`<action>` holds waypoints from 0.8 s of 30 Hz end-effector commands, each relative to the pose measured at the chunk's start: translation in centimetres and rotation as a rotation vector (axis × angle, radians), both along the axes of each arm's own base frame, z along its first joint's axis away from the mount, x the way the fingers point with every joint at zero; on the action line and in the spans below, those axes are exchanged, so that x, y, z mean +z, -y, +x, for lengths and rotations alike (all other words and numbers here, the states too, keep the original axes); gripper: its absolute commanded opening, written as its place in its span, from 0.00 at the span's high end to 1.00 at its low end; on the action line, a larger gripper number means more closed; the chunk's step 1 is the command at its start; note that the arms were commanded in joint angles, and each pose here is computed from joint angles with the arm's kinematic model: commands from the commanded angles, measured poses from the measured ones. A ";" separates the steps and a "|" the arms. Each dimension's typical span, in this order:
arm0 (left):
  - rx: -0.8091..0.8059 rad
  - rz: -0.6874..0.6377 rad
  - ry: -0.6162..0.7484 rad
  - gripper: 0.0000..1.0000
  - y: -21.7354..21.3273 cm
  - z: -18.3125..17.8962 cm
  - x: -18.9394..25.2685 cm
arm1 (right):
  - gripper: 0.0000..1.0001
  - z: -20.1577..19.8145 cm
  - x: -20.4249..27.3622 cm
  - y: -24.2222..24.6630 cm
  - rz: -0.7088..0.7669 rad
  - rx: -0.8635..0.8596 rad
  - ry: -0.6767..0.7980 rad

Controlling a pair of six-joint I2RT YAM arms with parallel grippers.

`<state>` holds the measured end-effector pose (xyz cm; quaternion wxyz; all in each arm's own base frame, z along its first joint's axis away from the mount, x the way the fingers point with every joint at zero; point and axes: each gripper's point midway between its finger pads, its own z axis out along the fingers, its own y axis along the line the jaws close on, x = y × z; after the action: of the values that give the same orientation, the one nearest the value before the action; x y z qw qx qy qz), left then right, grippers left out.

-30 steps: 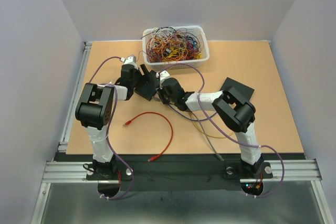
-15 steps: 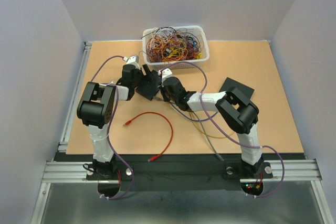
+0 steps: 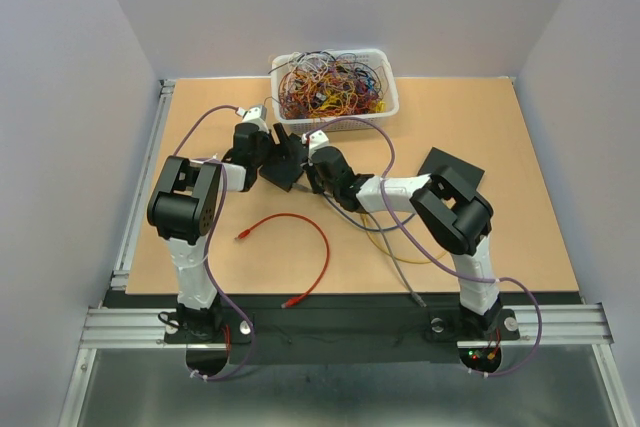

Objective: Insert the plug into the switch port

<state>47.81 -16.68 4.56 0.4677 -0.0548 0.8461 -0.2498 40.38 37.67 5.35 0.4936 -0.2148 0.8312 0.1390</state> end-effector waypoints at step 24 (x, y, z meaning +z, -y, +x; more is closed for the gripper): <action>-0.114 0.029 -0.012 0.17 3.0 -0.5 -0.5 | 1.00 0.3 -0.9 -0.7 -0.009 -0.017 -0.023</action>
<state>47.91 -17.67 4.56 0.4651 -0.0326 0.8481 -0.2517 39.99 37.22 3.54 0.4723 -0.2144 0.8454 0.1274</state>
